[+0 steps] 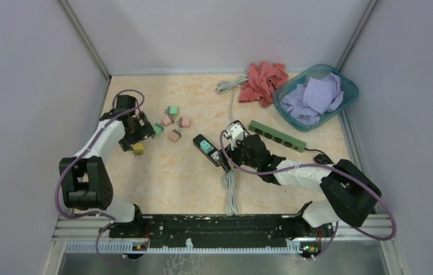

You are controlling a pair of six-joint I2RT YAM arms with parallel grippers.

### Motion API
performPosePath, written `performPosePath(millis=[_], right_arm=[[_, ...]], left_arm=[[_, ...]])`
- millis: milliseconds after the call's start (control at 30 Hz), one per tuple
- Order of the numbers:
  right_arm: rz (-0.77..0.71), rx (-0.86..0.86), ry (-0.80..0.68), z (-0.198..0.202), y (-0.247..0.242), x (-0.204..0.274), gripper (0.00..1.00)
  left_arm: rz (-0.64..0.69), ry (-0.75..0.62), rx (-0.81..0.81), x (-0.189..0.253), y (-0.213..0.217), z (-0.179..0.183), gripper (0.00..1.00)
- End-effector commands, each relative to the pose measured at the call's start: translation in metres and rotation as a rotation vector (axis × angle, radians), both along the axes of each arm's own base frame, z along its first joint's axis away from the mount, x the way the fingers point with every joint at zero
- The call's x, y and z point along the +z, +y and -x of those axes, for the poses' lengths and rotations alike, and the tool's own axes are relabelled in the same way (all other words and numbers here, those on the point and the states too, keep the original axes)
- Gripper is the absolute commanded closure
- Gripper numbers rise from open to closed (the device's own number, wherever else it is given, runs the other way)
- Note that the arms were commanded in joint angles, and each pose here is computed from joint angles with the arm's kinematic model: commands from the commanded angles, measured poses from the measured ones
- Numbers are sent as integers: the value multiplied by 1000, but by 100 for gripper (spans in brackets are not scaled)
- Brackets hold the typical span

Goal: Insert the plug
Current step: Move the socket to the center of the board, then pick up the plug from the center of the board.

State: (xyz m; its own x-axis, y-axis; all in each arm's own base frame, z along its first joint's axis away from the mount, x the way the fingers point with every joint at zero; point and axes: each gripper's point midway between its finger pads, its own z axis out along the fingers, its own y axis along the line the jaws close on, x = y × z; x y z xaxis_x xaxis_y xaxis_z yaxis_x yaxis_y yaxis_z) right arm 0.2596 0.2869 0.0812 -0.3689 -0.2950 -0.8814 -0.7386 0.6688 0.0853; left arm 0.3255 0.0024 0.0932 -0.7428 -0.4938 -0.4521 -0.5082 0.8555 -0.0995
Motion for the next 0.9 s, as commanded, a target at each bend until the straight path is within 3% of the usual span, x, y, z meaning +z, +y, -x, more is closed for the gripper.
performPosePath(millis=[0, 400, 600, 867], right_arm=[[-111, -70, -109, -14, -1, 38, 18], [-107, -79, -114, -15, -3, 37, 18], [-104, -77, -111, -15, -3, 37, 18], [-95, -80, -110, -16, -4, 36, 18]], left_arm=[[-8, 17, -50, -2, 9, -13, 0], [-120, 197, -77, -33, 51, -18, 3], [-36, 250, -111, -47, 44, -12, 8], [92, 259, -190, -60, 19, -10, 29]])
